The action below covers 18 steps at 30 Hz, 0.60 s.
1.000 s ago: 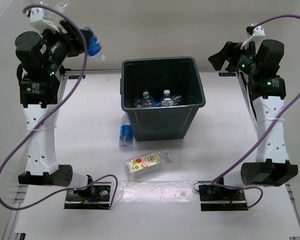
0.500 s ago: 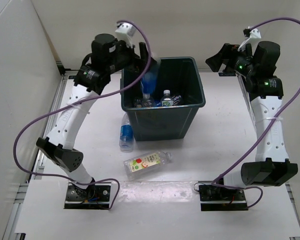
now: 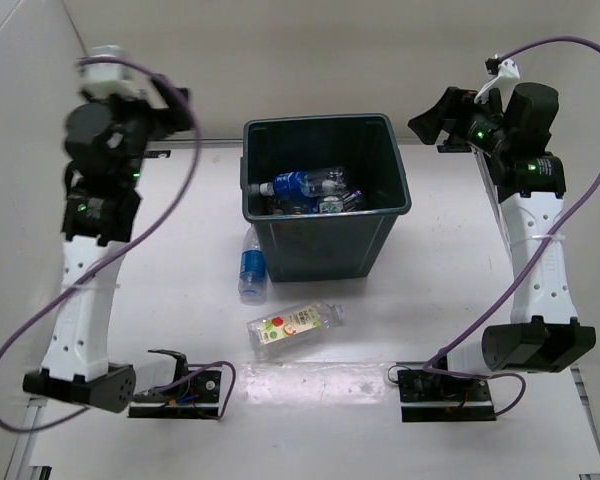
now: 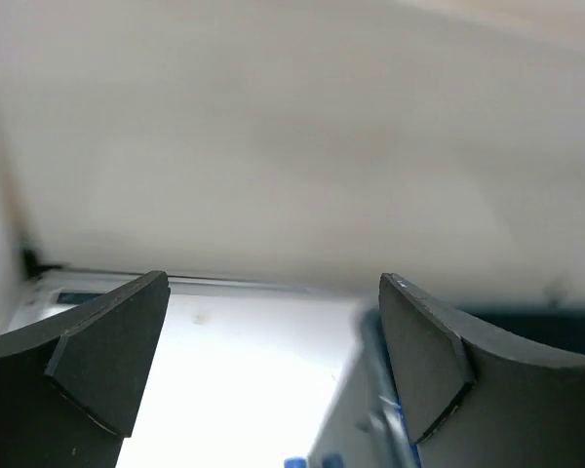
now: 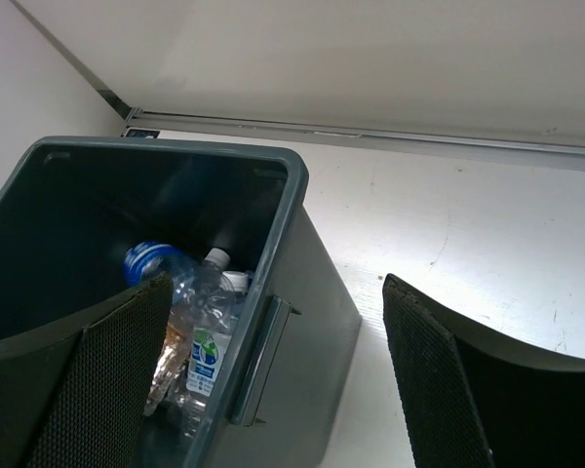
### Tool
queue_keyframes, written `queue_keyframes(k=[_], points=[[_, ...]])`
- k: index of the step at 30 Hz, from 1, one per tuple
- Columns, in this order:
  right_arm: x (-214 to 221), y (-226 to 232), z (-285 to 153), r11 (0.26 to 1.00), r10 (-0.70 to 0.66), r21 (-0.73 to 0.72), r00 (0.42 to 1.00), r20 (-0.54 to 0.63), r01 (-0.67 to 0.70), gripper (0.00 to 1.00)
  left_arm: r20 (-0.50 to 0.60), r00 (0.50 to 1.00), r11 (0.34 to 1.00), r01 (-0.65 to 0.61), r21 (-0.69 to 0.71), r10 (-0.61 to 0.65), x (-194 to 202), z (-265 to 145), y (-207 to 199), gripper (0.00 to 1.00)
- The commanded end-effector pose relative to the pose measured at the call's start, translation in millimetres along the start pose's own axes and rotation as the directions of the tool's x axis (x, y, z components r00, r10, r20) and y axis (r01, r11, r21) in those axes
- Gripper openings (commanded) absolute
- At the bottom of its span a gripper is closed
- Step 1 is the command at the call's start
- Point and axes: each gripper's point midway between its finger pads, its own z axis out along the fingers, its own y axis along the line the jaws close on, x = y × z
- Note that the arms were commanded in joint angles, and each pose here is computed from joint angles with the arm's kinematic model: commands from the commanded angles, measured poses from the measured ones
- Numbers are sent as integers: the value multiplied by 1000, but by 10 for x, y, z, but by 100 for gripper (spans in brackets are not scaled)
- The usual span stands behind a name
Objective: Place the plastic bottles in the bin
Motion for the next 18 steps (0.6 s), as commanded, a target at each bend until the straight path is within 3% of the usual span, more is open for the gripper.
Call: queue_keyframes(k=[1, 3, 4, 6, 7, 8, 9, 10, 11, 12, 15, 18], points=[[-74, 62, -57, 1000, -8, -18, 1000, 25, 9, 89, 37, 986, 966, 165, -200, -161, -65, -168, 554, 100], [-62, 47, -51, 1000, -6, -10, 1000, 23, 6, 89, -1, 966, 918, 245, -311, -258, 119, -267, 980, 100], [-40, 32, -41, 1000, -3, -4, 1000, 19, 3, 89, -92, 936, 918, 307, -250, -339, 360, -244, 870, 100], [-16, 14, -27, 1000, -1, 7, 1000, 13, 1, 89, -149, 874, 860, 403, -314, -463, 793, -269, 1113, 100], [-11, 6, -23, 1000, -1, 12, 1000, 13, 0, 89, -226, 835, 861, 459, -219, -502, 933, -256, 928, 100], [-15, 3, -27, 1000, 1, 13, 1000, 13, -1, 89, -218, 829, 855, 481, -192, -515, 970, -216, 973, 97], [-6, 13, -24, 1000, 5, 9, 1000, 11, -5, 89, -290, 731, 786, 560, -262, -618, 1535, -240, 1044, 93], [4, -3, -19, 1000, 6, 13, 1000, 8, -6, 89, -305, 714, 776, 591, -221, -631, 1588, -211, 1013, 90], [6, 13, -26, 1000, 5, 9, 1000, 8, -5, 89, -364, 648, 741, 619, -260, -669, 1963, -288, 990, 90], [8, 20, -29, 1000, 5, 6, 1000, 6, -5, 89, -389, 617, 725, 637, -262, -684, 2081, -290, 960, 90], [38, -13, -57, 1000, 10, 13, 1000, -5, -10, 89, -466, 592, 742, 616, -266, -658, 2380, -311, 803, 98], [81, -42, -71, 999, 27, 18, 999, -17, -26, 89, -566, 531, 757, 580, -300, -631, 2780, -351, 659, 99]])
